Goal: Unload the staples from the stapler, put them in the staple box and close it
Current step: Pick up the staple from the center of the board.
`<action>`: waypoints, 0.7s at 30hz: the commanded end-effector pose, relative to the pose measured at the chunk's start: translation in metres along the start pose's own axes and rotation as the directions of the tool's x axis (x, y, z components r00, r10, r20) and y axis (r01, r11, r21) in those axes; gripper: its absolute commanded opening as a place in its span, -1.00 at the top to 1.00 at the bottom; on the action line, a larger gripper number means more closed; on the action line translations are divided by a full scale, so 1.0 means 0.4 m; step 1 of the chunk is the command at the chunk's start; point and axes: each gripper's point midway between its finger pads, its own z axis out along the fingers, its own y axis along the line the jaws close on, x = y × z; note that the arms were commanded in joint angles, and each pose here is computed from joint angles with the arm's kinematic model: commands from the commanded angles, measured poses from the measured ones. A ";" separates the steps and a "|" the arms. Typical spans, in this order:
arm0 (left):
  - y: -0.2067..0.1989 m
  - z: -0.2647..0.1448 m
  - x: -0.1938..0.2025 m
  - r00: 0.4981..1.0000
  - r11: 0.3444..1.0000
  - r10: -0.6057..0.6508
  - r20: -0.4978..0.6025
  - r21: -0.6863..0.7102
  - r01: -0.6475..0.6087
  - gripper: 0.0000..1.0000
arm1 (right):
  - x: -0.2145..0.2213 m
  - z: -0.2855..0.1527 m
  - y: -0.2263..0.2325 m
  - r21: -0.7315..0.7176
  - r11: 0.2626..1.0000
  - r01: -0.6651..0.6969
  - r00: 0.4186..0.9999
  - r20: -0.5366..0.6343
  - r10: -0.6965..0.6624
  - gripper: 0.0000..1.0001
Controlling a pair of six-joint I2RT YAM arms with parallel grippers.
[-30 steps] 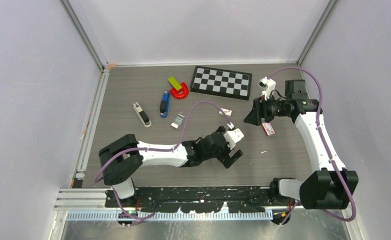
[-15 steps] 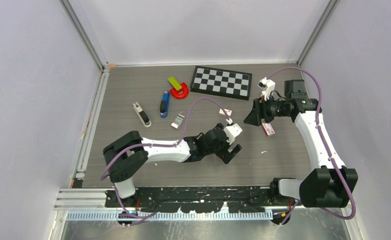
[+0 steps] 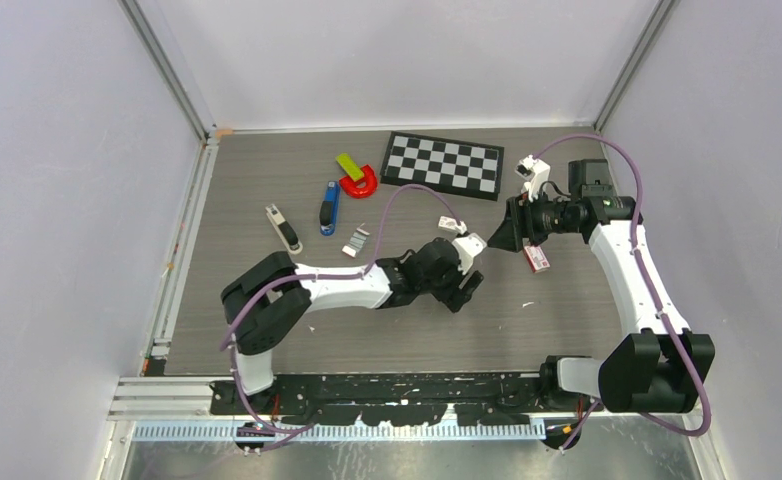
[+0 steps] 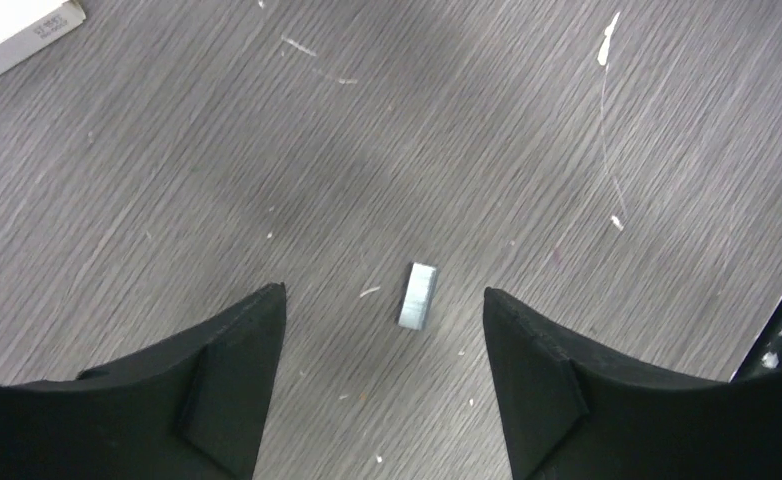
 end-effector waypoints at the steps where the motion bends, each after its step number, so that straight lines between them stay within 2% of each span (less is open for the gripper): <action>1: -0.012 0.012 -0.022 1.000 1.000 -0.010 -0.026 0.015 0.010 -0.37 | -0.032 -0.014 0.008 -0.008 0.999 0.035 0.999 0.033 -0.035 -0.30; 3: -0.015 0.020 -0.016 0.999 1.000 -0.010 -0.038 0.020 0.011 -0.19 | -0.030 -0.013 0.006 -0.009 0.999 0.033 0.999 0.029 -0.033 -0.31; 5: -0.015 0.024 -0.009 0.999 1.000 -0.009 -0.053 0.022 0.010 -0.11 | -0.029 -0.013 0.005 -0.010 0.999 0.032 0.999 0.027 -0.031 -0.31; 21: -0.051 0.044 0.042 0.992 0.997 0.045 -0.117 0.066 -0.038 0.02 | -0.025 -0.009 0.005 -0.025 1.000 0.016 1.000 0.013 -0.015 -0.31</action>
